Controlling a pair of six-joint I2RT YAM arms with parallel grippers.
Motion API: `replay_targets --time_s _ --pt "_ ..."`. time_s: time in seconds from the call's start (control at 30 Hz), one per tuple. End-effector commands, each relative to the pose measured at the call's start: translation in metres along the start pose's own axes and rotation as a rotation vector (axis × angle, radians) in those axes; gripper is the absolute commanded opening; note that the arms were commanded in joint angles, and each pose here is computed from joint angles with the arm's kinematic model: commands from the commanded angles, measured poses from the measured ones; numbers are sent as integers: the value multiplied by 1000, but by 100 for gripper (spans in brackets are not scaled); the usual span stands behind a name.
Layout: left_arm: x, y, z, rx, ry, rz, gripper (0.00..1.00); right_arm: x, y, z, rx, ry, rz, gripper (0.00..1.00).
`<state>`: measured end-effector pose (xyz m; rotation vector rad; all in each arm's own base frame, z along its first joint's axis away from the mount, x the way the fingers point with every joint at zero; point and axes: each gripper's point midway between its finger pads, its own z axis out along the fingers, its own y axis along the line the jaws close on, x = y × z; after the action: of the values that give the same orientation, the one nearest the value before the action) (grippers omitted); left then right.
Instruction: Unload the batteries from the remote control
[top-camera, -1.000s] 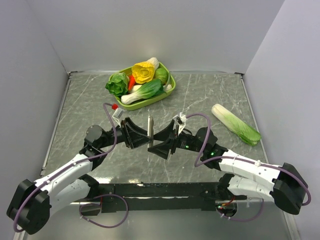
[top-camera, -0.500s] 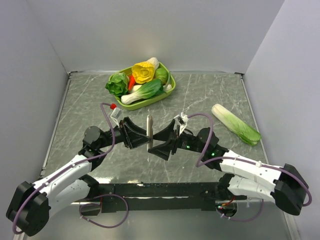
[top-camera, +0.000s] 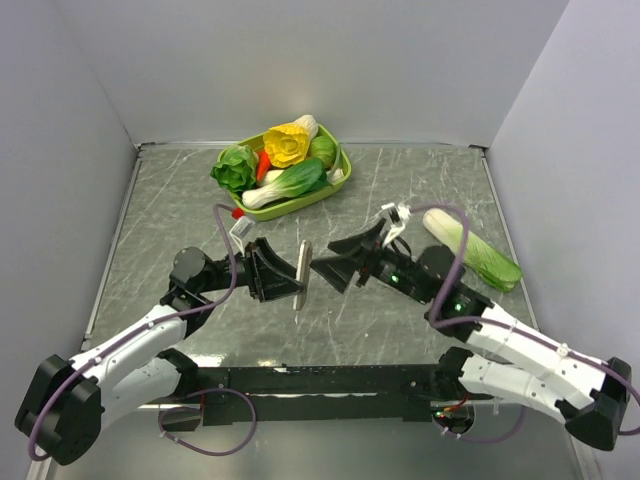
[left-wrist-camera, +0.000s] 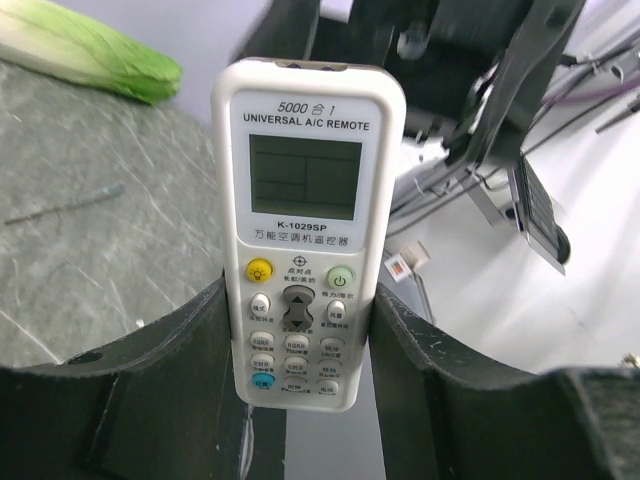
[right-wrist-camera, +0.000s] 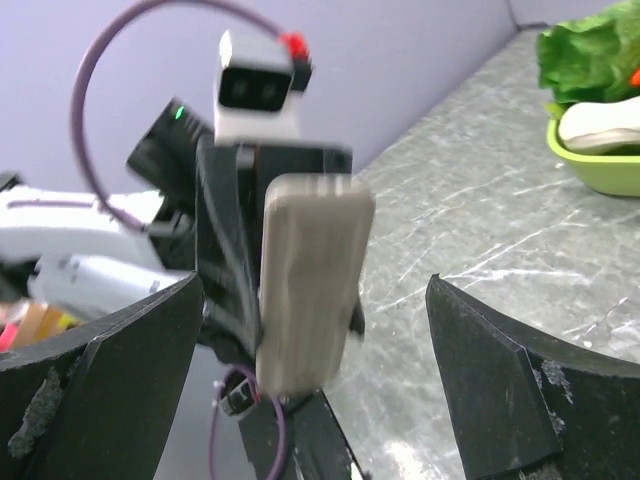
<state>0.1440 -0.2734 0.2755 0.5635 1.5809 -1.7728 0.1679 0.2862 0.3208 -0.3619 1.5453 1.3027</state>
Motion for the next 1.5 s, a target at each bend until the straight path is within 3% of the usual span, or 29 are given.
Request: replay_targets --time_s 0.0,0.23,0.4,0.5,0.53,0.57,0.6,0.63,0.7,0.73,0.83,0.93,1.1,1.47 --pt "-4 -22 4 101 48 36 24 -16 -5 18 118 42 85 100" --pt "2 -16 5 106 73 10 24 -8 -6 37 126 86 182 99" --pt "3 -13 7 104 83 -3 24 13 -13 40 137 147 232 90" --pt "6 -2 9 68 96 -27 24 19 -15 40 125 151 256 73" --pt "7 -1 9 67 98 -34 25 17 -15 40 118 140 260 57" --pt "8 0 9 68 98 -47 28 18 -16 40 121 139 275 51" --pt "6 1 10 64 91 -49 34 19 -18 40 126 139 283 43" --pt "6 4 10 53 82 -47 50 17 -24 39 145 131 292 29" --pt "3 16 11 -12 51 -63 60 20 -32 37 181 128 334 5" --pt "2 18 10 -28 38 -36 69 21 -38 34 209 124 347 0" --pt "-1 35 7 -126 0 -14 82 21 -58 28 298 101 382 0" --pt "-8 56 1 -265 -42 29 84 33 -101 11 517 126 481 0" --pt "-1 76 1 -414 -50 80 81 61 -154 -15 775 222 659 0" --pt "40 109 21 -464 76 111 71 91 -177 -20 874 295 840 0"
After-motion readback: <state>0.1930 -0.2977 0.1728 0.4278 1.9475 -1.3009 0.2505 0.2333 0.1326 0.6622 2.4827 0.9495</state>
